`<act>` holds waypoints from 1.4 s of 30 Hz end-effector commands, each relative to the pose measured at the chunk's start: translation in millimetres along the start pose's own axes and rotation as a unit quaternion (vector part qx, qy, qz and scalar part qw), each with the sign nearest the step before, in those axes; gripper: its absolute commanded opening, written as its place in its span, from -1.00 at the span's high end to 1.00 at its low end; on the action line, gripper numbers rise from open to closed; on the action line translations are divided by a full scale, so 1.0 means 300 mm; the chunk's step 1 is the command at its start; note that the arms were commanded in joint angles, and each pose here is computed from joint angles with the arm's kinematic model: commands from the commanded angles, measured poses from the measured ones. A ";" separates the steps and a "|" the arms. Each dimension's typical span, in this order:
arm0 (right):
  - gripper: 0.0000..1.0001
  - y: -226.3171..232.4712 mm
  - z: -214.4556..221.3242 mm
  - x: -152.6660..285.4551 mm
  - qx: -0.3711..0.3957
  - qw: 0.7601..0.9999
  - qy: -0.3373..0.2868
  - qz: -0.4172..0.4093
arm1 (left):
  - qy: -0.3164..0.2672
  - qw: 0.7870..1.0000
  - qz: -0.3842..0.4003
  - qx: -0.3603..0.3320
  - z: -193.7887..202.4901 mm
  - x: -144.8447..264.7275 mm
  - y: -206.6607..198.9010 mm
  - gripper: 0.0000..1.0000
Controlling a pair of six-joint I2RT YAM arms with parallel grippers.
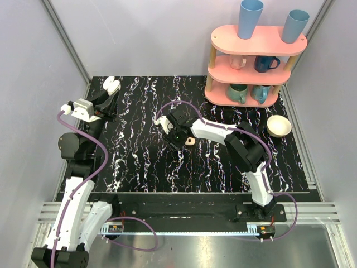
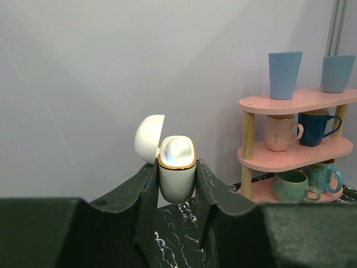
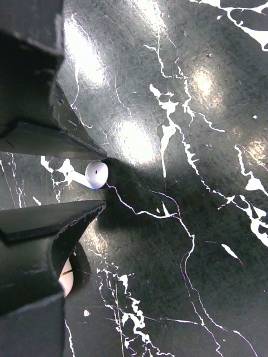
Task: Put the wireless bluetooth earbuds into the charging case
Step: Pick up the right earbud from the center of the board.
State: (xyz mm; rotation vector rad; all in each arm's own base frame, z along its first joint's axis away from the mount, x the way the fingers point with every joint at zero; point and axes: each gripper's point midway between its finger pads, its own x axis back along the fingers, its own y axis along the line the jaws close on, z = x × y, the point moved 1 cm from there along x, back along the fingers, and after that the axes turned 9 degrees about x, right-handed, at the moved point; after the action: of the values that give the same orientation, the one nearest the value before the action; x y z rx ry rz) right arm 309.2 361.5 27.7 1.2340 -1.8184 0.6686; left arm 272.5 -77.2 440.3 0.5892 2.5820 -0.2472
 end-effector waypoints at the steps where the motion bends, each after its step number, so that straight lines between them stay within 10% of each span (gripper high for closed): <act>1: 0.15 -0.008 -0.029 -0.001 0.004 1.000 -0.010 0.007 | -0.025 1.000 0.014 -0.006 -0.044 -0.005 -0.017 1.00; 19: 0.54 -0.024 -0.063 0.023 -0.012 0.999 -0.021 0.023 | -0.022 1.000 0.013 -0.003 -0.035 -0.004 -0.016 1.00; 28: 0.68 -0.107 -0.231 0.225 -0.039 0.983 -0.131 0.125 | -0.018 1.000 0.019 0.001 -0.037 -0.009 -0.023 1.00; 42: 0.71 -0.198 -0.540 1.025 -0.090 0.818 -0.473 0.315 | 0.000 0.998 0.056 0.038 -0.007 -0.040 -0.066 1.00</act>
State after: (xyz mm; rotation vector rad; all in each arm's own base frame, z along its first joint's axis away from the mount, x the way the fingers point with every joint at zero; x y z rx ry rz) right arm 359.2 332.7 296.0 0.9477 -2.8235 0.3640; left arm 284.1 -87.0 426.1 0.6649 2.6260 -0.3044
